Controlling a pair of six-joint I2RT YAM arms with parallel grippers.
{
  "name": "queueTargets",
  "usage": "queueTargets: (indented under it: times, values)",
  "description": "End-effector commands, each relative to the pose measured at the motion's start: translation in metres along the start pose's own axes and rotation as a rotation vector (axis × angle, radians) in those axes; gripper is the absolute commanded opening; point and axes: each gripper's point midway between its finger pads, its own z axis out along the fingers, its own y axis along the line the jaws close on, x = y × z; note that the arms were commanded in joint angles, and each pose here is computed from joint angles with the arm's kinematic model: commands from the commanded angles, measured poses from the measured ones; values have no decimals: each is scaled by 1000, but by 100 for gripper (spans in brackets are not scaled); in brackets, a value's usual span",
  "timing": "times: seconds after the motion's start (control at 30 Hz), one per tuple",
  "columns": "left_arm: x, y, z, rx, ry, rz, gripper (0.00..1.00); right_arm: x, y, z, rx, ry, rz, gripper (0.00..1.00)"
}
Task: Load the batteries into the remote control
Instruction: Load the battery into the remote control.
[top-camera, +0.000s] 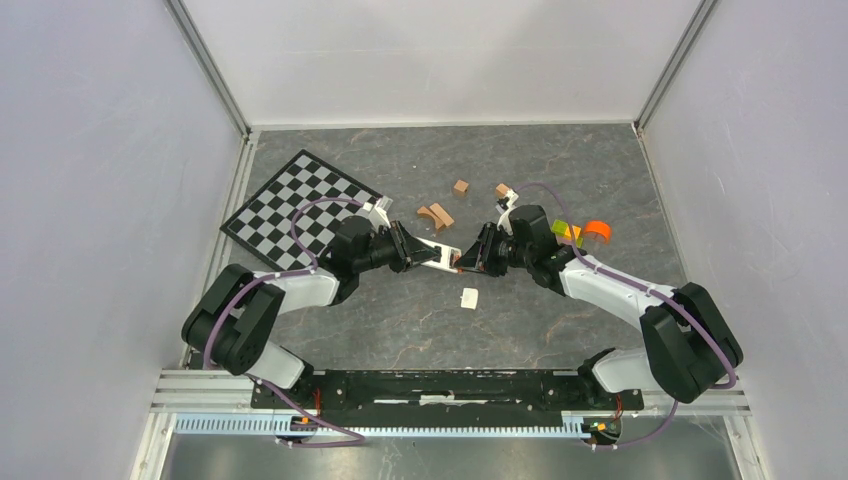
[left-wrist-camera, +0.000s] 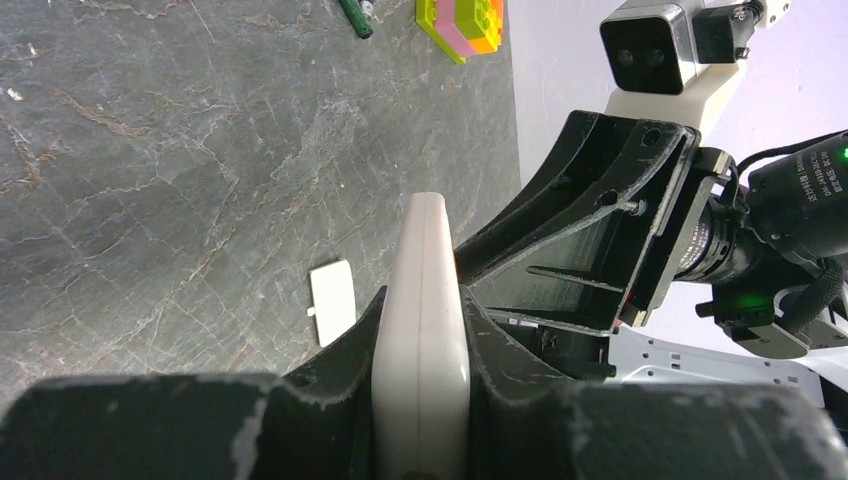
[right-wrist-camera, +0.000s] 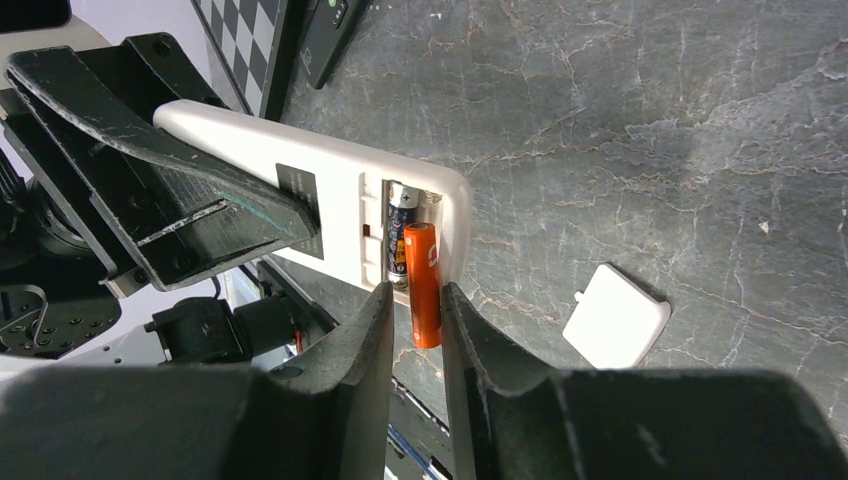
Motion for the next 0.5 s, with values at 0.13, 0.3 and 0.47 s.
queueTargets:
  times: [0.13, 0.3, 0.47]
  values:
    - [-2, -8, 2, 37, -11, 13, 2, -4, 20, -2, -71, -3, -13, 24]
    - [0, -6, 2, 33, -7, 10, 2, -3, 20, -1, -79, -7, 4, 21]
    - [-1, -7, 2, 36, -8, 7, 2, -4, 17, -1, -65, -14, 7, 23]
